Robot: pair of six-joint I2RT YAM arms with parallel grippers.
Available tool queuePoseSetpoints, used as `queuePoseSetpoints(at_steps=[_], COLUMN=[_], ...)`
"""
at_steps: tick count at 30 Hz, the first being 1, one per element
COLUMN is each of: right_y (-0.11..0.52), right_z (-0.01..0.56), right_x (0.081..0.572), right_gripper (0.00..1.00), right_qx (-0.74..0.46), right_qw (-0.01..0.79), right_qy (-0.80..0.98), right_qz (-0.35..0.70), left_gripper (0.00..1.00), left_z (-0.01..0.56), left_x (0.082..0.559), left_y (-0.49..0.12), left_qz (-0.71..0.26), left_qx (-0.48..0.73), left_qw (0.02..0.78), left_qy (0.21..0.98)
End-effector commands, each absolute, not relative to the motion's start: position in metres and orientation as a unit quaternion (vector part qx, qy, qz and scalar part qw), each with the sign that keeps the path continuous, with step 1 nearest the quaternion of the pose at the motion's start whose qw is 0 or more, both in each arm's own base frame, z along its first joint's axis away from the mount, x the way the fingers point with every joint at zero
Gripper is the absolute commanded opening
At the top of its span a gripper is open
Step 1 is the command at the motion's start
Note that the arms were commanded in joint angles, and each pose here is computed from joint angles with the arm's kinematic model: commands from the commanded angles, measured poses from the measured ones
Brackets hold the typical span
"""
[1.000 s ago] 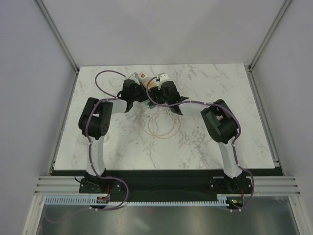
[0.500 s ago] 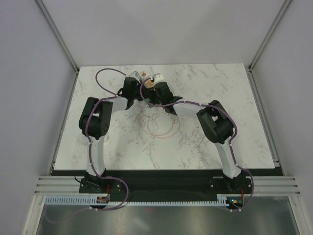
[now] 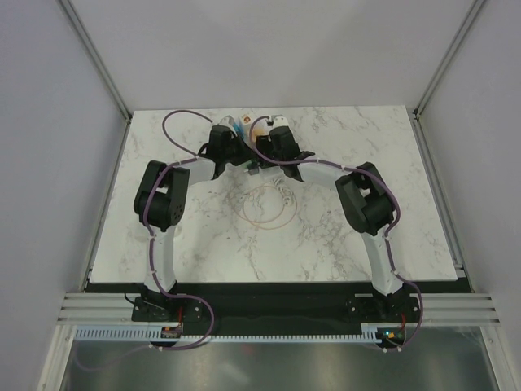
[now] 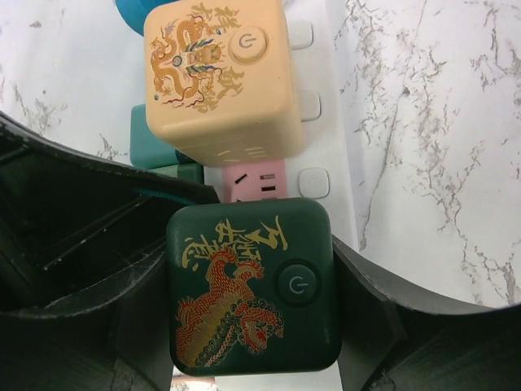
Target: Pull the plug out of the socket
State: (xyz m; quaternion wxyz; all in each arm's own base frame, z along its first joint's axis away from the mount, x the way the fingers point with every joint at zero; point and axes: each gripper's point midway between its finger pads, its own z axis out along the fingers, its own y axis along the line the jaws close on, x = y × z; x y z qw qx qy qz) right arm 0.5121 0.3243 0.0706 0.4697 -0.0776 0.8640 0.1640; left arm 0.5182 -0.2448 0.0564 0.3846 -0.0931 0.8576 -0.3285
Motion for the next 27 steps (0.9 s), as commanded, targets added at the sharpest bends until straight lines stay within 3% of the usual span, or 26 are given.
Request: queuePoseSetpoints(at_steps=[1, 9, 15, 17, 21, 27], right_y=[0.333, 0.341, 0.323, 0.319, 0.319, 0.323], right_z=[0.148, 0.158, 0.166, 0.173, 0.183, 0.194], right_x=[0.531, 0.518, 0.514, 0.514, 0.515, 0.512], right_gripper=[0.0, 0.0, 0.0, 0.0, 0.0, 0.0], right_qx=[-0.026, -0.105, -0.097, -0.091, -0.032, -0.035], right_qw=[0.516, 0.566, 0.584, 0.587, 0.552, 0.537], right_qy=[0.821, 0.812, 0.805, 0.803, 0.804, 0.801], right_qz=[0.243, 0.099, 0.029, 0.042, 0.217, 0.263], left_gripper=[0.02, 0.02, 0.02, 0.02, 0.02, 0.02], left_z=[0.018, 0.018, 0.018, 0.017, 0.019, 0.02], left_x=[0.495, 0.494, 0.495, 0.495, 0.496, 0.496], left_y=[-0.249, -0.25, -0.25, -0.25, -0.25, -0.249], left_qz=[-0.295, -0.297, -0.296, -0.296, -0.297, -0.295], left_qx=[-0.068, -0.064, -0.061, -0.059, -0.059, -0.058], left_qw=[0.337, 0.335, 0.335, 0.334, 0.335, 0.338], left_qy=[0.892, 0.892, 0.892, 0.893, 0.892, 0.892])
